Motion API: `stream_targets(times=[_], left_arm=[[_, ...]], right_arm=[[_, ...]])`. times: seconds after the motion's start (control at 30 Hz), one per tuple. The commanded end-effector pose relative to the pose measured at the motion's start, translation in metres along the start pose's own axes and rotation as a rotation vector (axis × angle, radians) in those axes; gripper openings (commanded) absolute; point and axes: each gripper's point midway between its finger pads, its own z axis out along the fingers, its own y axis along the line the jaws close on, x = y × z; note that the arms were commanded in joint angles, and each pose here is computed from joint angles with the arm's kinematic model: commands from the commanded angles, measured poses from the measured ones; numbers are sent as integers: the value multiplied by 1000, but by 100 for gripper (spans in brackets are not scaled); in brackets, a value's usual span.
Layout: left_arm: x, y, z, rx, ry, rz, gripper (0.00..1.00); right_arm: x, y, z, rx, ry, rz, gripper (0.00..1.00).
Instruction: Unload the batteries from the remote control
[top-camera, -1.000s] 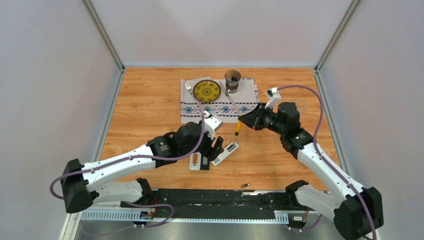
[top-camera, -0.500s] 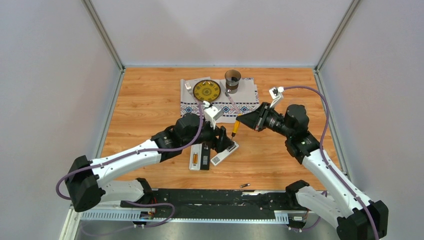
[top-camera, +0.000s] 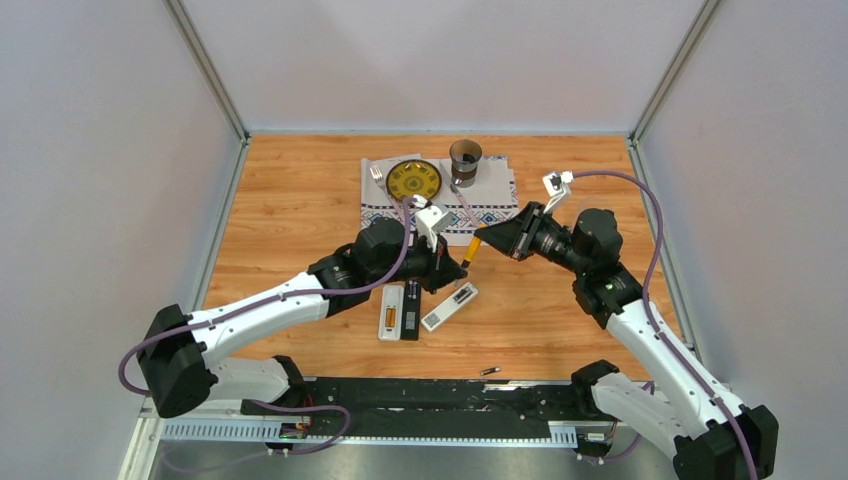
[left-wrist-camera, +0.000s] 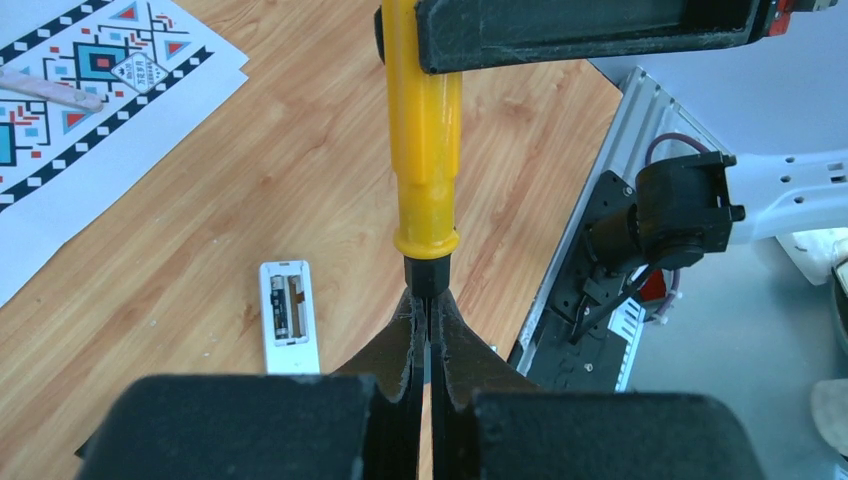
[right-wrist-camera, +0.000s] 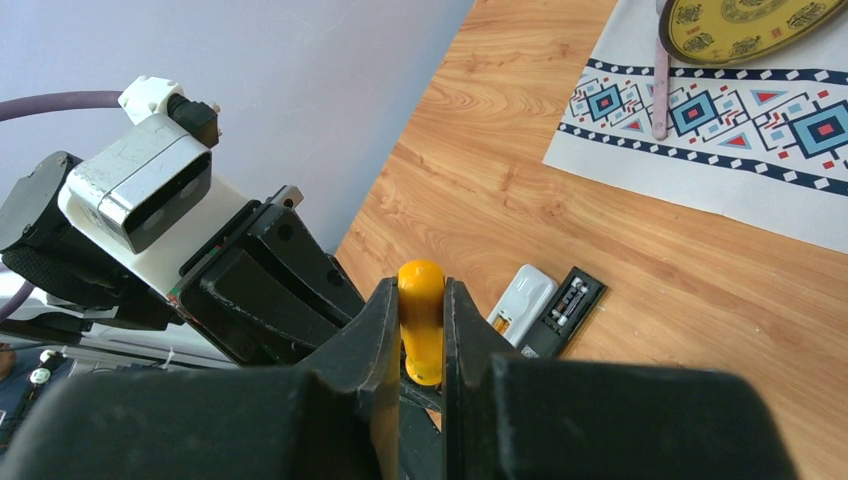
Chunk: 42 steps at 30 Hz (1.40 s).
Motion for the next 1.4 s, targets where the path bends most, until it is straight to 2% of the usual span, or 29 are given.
stream_targets(times=[0.0,0.07,0.1,0.17,0.2,0.27,0.3,0.33,0.37,0.53,0.57,0.7,0.77,0.83,0.9,0.97,1.0,1.07,1.2,1.23,1.3,1.33,1.37], left_arm=[[-33,-14,-13,32,-88,78,0],[-34,-16,-18,33,-84,101,0],[-36,-17,-19,34,-90,112,0],[-35,-17,-26,29,-81,133,0],[-36,-17,-28,30,-81,142,0],[-36,-18,-34,28,-78,169,0],[-37,-18,-36,23,-78,173,0],[-39,-18,-39,16,-83,186,0],[-39,-17,-42,8,-78,187,0],[-45,-20,-51,4,-102,206,0],[-46,-22,-51,12,-103,207,0],[-47,-26,-51,38,-94,219,0],[-46,-28,-50,48,-90,216,0],[-46,-29,-48,58,-90,213,0],[-46,-30,-48,63,-92,211,0],[-45,-30,-47,63,-89,208,0],[-45,-29,-47,62,-87,209,0],[-45,-28,-47,54,-88,209,0],[-44,-24,-49,29,-87,210,0],[-44,-22,-50,19,-92,210,3],[-43,-20,-52,9,-90,213,13],[-42,-18,-52,-4,-83,211,28],[-40,-17,-53,-10,-75,211,38]], right_arm=[[-16,44,-5,-125,1,-43,21],[-17,49,-6,-142,6,-48,25],[-18,51,-6,-149,8,-52,38],[-22,58,-8,-170,6,-64,54],[-23,60,-9,-176,4,-70,67],[-25,67,-11,-197,1,-75,81],[-26,69,-11,-200,-1,-77,92],[-27,69,-11,-200,-3,-76,97],[-28,72,-12,-213,-2,-73,100],[-24,73,-6,-235,33,-44,100],[-23,73,-5,-238,42,-45,98],[-19,72,-1,-257,75,-39,72],[-14,72,2,-267,108,-31,65],[-11,71,5,-272,127,-30,54],[-9,70,6,-268,132,-25,36],[-7,68,6,-260,137,-20,26],[-7,68,6,-259,135,-23,15],[-7,66,5,-248,137,-29,2],[-6,63,4,-229,134,-53,0],[-6,63,3,-224,134,-58,0],[-5,58,4,-202,132,-73,0],[-5,56,4,-193,128,-76,0],[-7,54,5,-178,117,-84,0]])
